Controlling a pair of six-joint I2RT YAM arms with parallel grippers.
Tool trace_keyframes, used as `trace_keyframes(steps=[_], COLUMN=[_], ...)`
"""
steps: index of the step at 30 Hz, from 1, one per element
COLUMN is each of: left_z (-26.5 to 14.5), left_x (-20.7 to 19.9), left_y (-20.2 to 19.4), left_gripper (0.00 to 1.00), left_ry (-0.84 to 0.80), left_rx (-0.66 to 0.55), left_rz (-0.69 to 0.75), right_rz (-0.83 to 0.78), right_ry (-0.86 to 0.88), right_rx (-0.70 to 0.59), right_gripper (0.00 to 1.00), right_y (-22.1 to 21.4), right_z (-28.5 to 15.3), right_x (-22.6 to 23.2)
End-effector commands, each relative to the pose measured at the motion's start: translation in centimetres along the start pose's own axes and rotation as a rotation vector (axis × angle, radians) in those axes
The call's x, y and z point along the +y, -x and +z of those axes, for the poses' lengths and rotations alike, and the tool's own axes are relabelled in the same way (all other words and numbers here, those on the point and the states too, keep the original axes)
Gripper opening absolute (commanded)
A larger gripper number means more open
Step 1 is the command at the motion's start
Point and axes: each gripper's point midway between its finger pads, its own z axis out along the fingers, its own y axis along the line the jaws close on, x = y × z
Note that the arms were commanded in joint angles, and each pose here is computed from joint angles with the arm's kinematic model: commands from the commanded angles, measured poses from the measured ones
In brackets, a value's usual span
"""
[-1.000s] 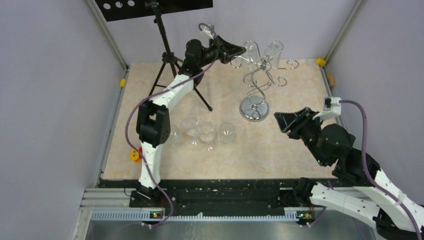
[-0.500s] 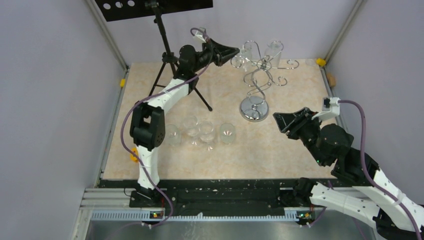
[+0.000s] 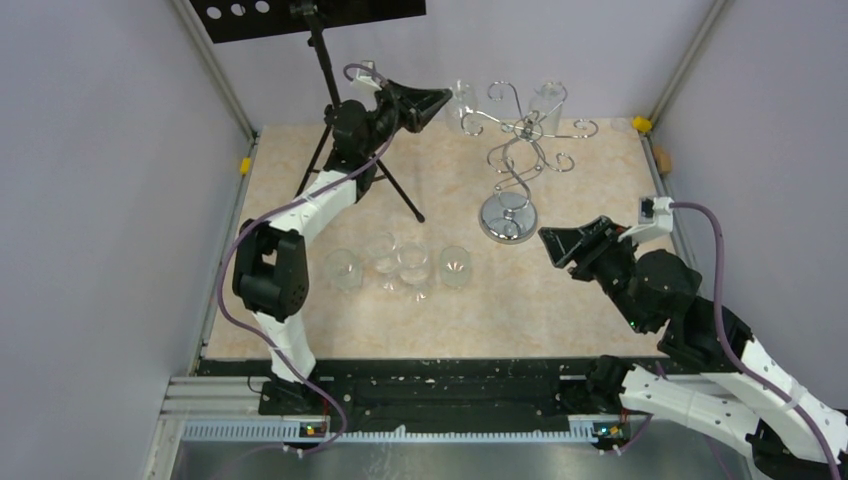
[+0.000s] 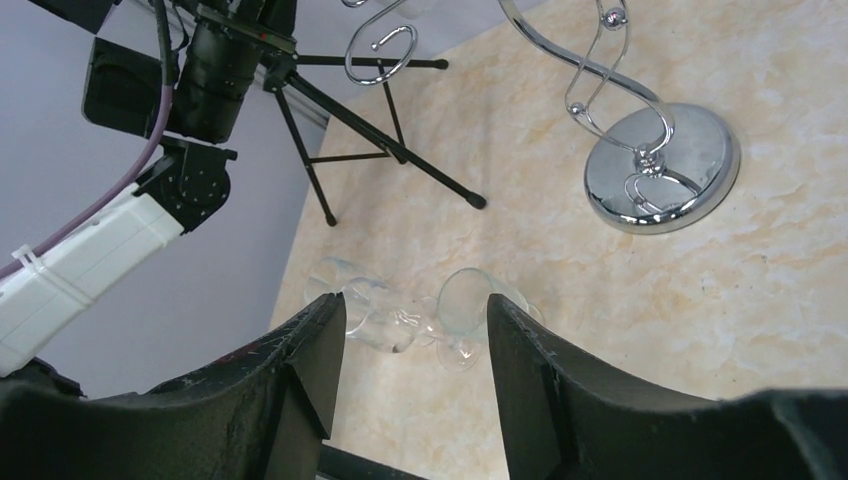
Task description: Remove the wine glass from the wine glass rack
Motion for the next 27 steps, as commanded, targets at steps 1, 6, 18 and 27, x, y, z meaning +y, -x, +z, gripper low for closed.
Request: trace_keyframes(steps=[1, 6, 18, 27], left_z=[-1.7, -3.4, -9.1, -14.8], left_x=[-7.0, -8.5, -11.8, -16.6], left_y=[1.4, 1.2, -1.0, -5.1], left_gripper=[0.0, 0.0, 0.0, 0.0], left_ry=[-0.186, -0.191, -0.145, -0.31], left_rx=[-0.098, -0.136, -0.173, -0.081], left_rz=[0.065, 0.114, 0.204, 0.042], right_rz=[0.049, 0.042, 0.037, 0.078], right_ry=[0.048, 0.078, 0.214, 0.402], right_rx=[-0.037, -0.034, 0.01, 0.013], right_gripper=[0.57, 0.67, 0.69, 0.69], right_y=[1.2, 1.0, -0.6, -1.2], right_z=[-0.5, -0.7, 0.6, 1.2], right_x=[0.8, 1.1, 4.3, 8.5])
